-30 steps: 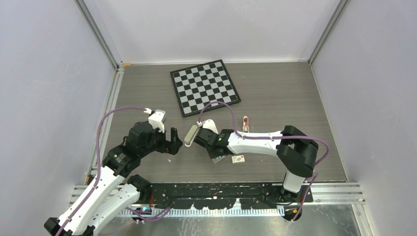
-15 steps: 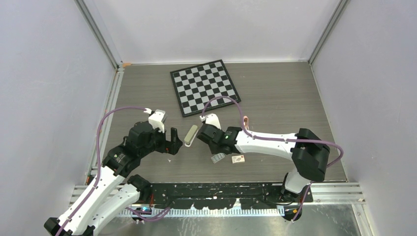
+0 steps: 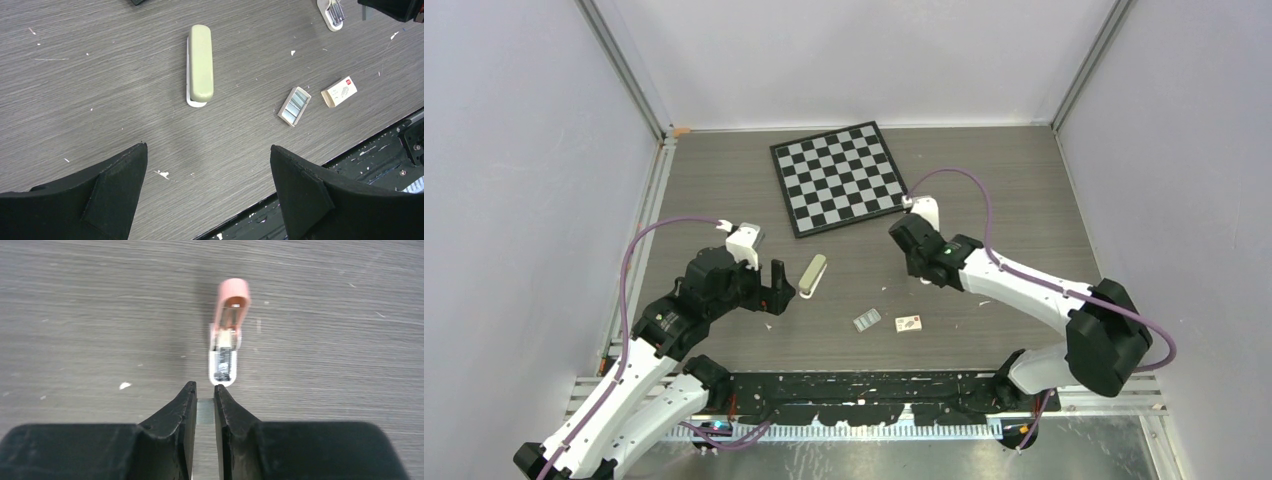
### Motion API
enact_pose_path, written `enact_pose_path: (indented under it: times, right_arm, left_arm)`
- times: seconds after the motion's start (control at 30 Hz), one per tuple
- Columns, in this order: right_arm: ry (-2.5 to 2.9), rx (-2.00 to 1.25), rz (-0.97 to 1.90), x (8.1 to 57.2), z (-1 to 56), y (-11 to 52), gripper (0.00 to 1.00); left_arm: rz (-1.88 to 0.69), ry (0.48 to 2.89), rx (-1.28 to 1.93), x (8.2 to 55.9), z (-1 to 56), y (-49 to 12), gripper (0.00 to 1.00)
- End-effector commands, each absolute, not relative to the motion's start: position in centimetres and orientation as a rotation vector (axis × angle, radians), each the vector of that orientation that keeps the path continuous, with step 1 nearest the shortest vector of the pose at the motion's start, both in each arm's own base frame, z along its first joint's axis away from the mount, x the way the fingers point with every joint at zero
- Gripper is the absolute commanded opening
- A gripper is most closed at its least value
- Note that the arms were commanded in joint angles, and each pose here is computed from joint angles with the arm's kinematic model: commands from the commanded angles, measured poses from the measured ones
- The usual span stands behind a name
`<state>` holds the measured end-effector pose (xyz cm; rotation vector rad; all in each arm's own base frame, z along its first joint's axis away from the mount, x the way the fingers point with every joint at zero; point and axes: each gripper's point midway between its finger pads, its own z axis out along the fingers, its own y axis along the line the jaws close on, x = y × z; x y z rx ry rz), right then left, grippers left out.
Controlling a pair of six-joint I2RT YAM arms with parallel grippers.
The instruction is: Load the staples into the stapler
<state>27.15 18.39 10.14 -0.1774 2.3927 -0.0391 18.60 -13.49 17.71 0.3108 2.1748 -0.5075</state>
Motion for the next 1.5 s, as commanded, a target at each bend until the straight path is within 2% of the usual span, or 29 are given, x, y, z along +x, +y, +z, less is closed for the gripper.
enact_pose_path:
  times: [0.0,0.4,1.47]
  right_arm:
    - [2.301,-0.092,-0.080,29.1,11.0,15.9,0.23]
    - [2.187,0.034,-0.034,31.0,10.1,14.7,0.24]
    - [2.146,-0.033,-0.006,31.6,6.7,15.2,0.24]
  left_arm:
    - [-0.531,2.141,0.327,18.7,18.3,-13.8,0.94]
    - [-0.544,2.139,0.335,18.6,18.4,-14.0,0.94]
    - [-0.541,2.143,0.335,18.6,18.3,-14.0,0.94]
